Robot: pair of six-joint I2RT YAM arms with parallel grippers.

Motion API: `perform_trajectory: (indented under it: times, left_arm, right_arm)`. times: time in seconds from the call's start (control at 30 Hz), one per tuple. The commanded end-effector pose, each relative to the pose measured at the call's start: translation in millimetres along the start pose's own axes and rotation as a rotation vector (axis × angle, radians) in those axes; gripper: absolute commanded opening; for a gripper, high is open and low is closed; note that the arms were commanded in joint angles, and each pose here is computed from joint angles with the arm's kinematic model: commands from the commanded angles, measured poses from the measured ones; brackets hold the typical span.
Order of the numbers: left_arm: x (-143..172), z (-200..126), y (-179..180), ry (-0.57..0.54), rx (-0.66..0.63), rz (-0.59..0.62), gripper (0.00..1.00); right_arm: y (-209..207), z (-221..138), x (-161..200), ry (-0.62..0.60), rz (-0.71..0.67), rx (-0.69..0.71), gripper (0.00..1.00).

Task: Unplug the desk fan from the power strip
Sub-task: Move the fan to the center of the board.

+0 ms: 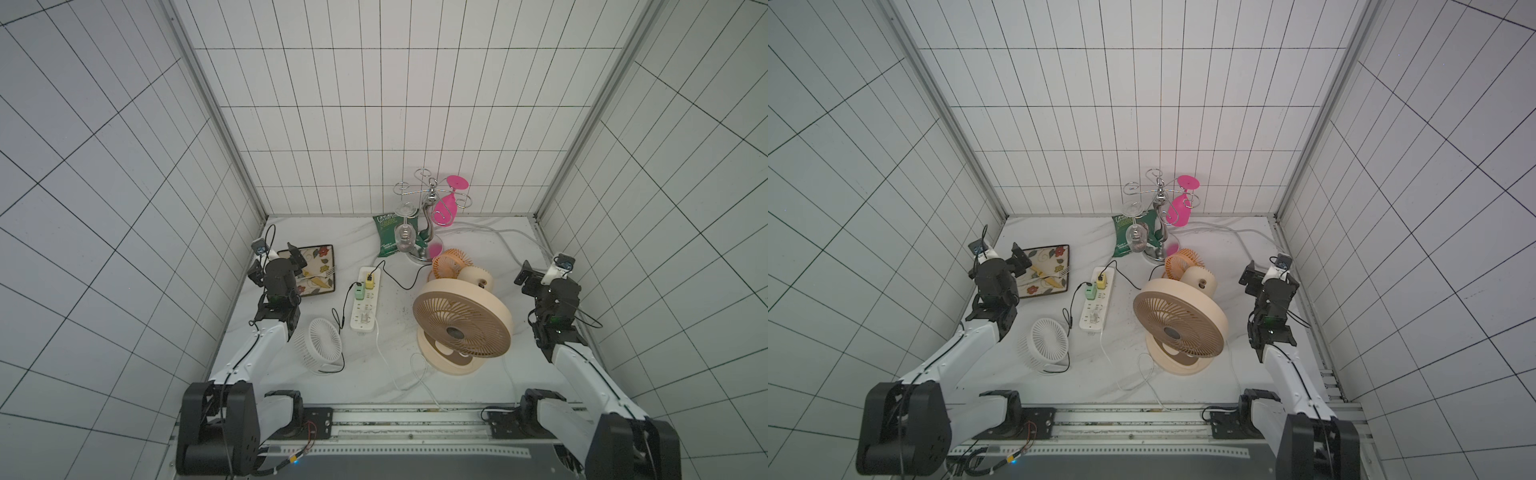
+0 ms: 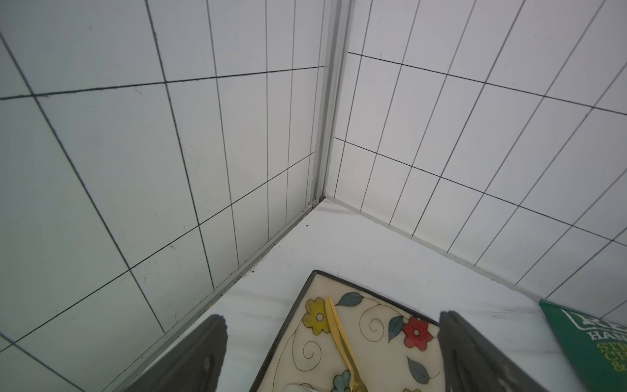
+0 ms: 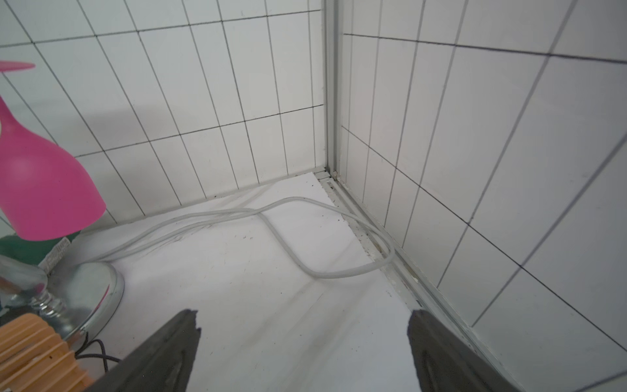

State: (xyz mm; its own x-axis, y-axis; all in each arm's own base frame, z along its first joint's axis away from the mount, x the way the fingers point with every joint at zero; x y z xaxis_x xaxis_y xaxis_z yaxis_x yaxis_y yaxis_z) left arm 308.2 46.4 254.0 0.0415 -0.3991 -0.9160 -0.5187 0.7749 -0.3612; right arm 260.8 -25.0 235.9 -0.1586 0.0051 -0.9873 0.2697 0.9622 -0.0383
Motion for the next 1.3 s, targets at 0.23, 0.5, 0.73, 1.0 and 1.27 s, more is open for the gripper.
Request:
perform_trajectory:
  times: [0.23,0.5,0.73,1.0,1.27]
  left_arm:
    - [-38.0,-10.4,-10.7,0.18,-0.035,-0.196,0.99]
    - [-26.2,-56.6,-71.0,0.359,0.191,-0.185,0.98]
    - [5.1,-125.2,-97.7,0.537,0.297,-0.155,0.98]
    - [35.2,-179.4,-101.2,0.749,0.555,-0.108,0.96]
    - [87.1,-248.4,-105.2,0.922,0.79,-0.02,0.94]
  right_arm:
    - [-35.4,-63.3,-15.7,0.235,0.322,0.191,0.99]
    - [-30.6,-77.4,-76.1,0.292,0.35,0.113,0.99]
    - [-17.5,-77.1,-136.4,0.302,0.281,-0.031,0.99]
    - [11.4,-80.9,-157.2,0.409,0.258,-0.249,0.99]
    - [-1.3,-94.2,-169.8,0.337,0.243,-0.173,0.99]
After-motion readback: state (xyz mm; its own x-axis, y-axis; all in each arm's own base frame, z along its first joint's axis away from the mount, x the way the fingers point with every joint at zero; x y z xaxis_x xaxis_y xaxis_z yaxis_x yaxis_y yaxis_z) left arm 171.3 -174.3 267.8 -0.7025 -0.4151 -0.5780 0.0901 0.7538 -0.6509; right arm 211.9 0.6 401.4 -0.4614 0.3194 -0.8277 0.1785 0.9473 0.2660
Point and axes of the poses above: each gripper's point midway between its finger pads, its own z axis out along the fingers, its own y axis along the line the jaws close on, x = y × z, the point moved 8 cm from there along -z, back along the fingers, and after that the axes turned 10 degrees about -z, right-handed, at the moved point
